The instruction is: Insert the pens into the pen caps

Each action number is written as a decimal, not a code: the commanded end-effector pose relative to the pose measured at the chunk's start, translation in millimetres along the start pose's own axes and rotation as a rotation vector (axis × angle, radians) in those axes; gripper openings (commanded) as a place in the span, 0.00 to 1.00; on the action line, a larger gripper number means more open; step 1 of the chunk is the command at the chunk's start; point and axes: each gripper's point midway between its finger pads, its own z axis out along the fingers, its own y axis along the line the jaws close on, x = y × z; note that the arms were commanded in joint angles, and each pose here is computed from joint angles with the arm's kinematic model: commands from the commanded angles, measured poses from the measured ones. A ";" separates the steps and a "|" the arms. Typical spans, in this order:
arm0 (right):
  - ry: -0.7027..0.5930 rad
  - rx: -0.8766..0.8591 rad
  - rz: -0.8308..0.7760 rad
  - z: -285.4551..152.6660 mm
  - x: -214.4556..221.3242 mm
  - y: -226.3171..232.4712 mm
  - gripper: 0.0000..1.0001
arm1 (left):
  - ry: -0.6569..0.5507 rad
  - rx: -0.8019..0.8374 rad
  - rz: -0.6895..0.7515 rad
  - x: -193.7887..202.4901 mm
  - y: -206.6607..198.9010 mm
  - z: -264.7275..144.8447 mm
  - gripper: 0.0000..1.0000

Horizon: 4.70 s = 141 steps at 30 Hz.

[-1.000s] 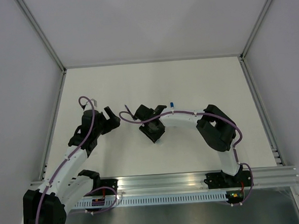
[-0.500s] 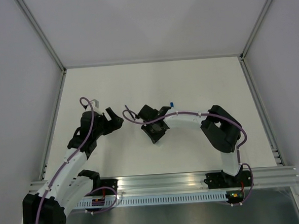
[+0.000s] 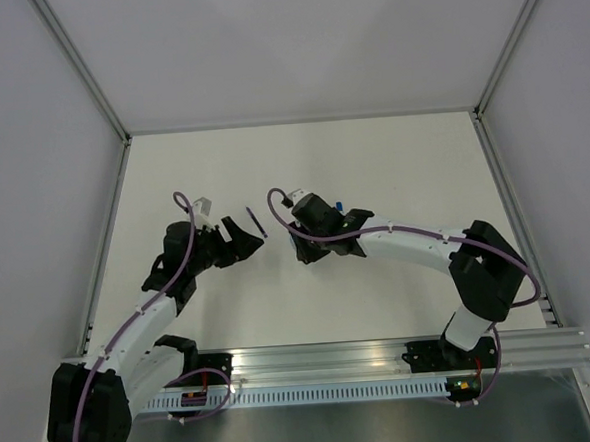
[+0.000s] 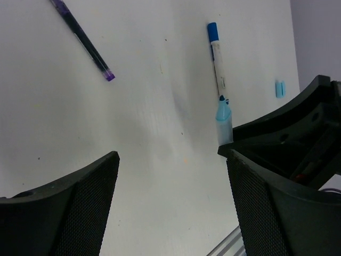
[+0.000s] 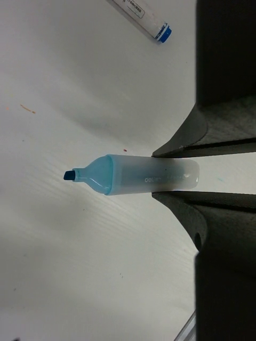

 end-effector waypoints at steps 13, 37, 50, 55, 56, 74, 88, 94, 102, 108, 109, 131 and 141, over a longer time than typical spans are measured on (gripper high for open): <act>-0.346 -0.194 0.091 -56.8 -64.7 67.7 0.00 | -0.091 0.419 0.040 -8.5 -65.8 -9.7 0.83; -0.448 -0.282 0.088 -73.5 -80.9 111.3 0.00 | -0.063 0.458 0.028 -2.0 -71.9 -8.1 0.53; -0.465 -0.296 -0.031 -96.1 -61.0 100.2 0.58 | -0.010 0.663 0.046 7.2 -104.8 -35.0 0.02; -0.471 -0.373 -0.061 -121.0 -39.6 96.9 0.71 | -0.004 0.778 0.099 7.9 -125.3 -57.5 0.02; -0.481 -0.396 -0.062 -125.4 -37.8 98.6 0.71 | -0.006 0.789 0.104 7.7 -127.3 -60.7 0.02; -0.538 -0.718 -0.038 -136.3 -28.2 143.6 0.56 | -0.029 0.904 0.143 10.4 -144.6 -89.7 0.02; -0.555 -0.814 -0.011 -135.2 -17.6 151.0 0.00 | -0.039 0.919 0.146 10.9 -147.0 -95.3 0.14; -0.637 -0.789 0.013 -151.0 -39.8 148.0 0.00 | -0.054 0.924 0.162 12.1 -146.9 -98.0 0.51; -0.647 -0.813 0.010 -159.2 -48.8 155.4 0.00 | -0.061 0.925 0.179 12.7 -146.0 -97.3 0.48; -0.621 -0.846 0.000 -156.7 -45.1 161.7 0.00 | -0.067 0.928 0.184 12.7 -146.3 -97.8 0.44; -0.624 -0.849 0.001 -157.0 -46.1 162.3 0.00 | -0.071 0.931 0.187 12.4 -147.1 -98.2 0.42; -0.502 -0.162 0.049 -121.0 2.8 28.8 0.76 | -0.033 0.770 0.177 6.4 -131.4 -62.1 0.02; -0.381 0.427 0.412 -151.0 -38.5 -179.8 0.79 | 0.055 0.611 0.146 15.8 -103.3 -30.3 0.02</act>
